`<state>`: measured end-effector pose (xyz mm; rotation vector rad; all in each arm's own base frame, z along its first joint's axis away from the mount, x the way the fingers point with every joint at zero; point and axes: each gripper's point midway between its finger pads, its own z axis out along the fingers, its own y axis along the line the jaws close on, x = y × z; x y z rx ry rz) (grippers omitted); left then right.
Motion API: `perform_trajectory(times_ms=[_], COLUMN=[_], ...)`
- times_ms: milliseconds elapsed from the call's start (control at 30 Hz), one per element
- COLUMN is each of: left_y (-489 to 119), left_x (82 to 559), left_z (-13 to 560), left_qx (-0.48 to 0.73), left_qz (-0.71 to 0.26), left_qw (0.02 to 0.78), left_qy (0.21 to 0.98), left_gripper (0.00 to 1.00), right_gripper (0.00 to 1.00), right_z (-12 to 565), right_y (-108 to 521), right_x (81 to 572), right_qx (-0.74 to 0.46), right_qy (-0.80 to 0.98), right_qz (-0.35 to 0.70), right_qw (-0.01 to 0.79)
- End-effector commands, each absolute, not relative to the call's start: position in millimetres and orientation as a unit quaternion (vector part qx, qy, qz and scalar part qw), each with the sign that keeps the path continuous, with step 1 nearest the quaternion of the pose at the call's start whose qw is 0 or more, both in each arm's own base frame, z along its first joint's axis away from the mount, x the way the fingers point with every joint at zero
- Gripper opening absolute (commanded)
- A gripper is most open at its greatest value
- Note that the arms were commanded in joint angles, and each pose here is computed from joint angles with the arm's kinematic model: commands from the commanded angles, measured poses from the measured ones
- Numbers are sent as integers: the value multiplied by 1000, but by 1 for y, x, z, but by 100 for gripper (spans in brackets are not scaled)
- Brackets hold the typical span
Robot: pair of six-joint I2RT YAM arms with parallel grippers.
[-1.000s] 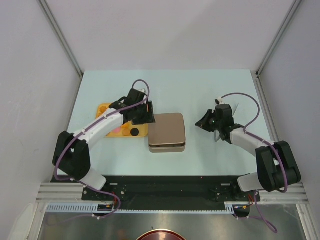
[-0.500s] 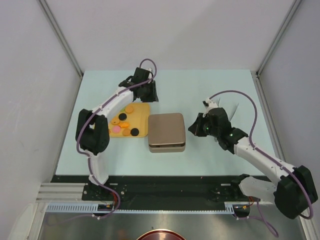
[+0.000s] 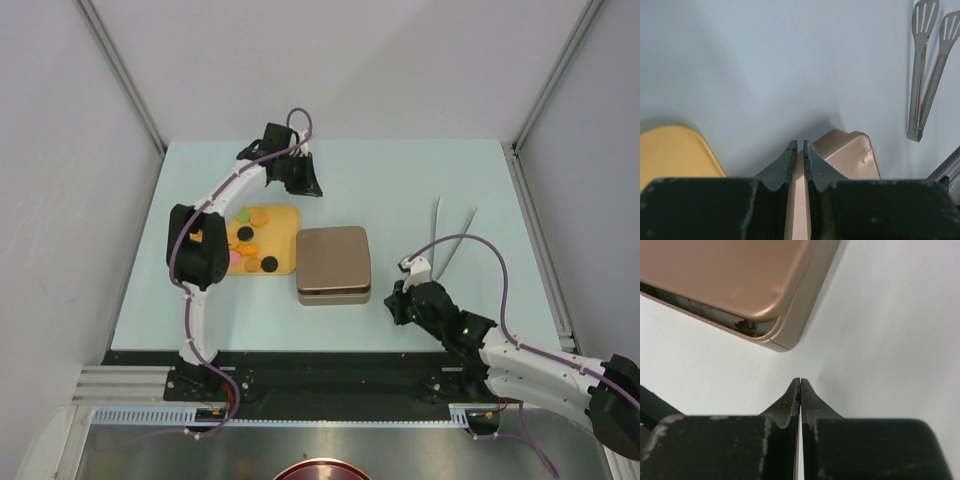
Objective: Pack the cookies
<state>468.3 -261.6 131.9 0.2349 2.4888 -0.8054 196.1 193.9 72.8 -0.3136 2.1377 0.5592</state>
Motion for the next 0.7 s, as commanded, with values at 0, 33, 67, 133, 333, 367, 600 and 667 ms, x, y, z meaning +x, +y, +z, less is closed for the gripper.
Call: perform_trajectory(times_ms=[0, 33, 67, 133, 333, 367, 600, 667], left_y=[-272, -270, -269, -267, -281, -286, -290, -292], left_x=[458, 457, 452, 449, 444, 443, 434, 431], left_z=[139, 138, 129, 120, 99, 94, 74, 70], left_qx=[111, 109, 107, 105, 120, 124, 131, 132], left_qz=[-345, -339, -333, -324, -311, -310, -295, -294], left_qw=[237, 240, 233, 228, 205, 197, 176, 171], left_qy=[902, 903, 907, 912, 920, 922, 930, 931], left_gripper=[14, 13, 13, 13, 13, 12, 8, 7], right_gripper=[0, 0, 0, 0, 0, 0, 0, 0], right_z=[94, 94, 89, 79, 71, 72, 74, 72], right_y=[206, 212, 214, 221, 243, 247, 257, 261], right_x=[211, 209, 208, 207, 202, 200, 194, 193], right_qx=[-113, -113, -116, -122, -143, -150, -176, -181], right_qy=[811, 808, 811, 816, 812, 810, 804, 802], right_qz=[215, 219, 217, 215, 227, 230, 240, 246], right_qw=[533, 536, 531, 522, 519, 518, 515, 514])
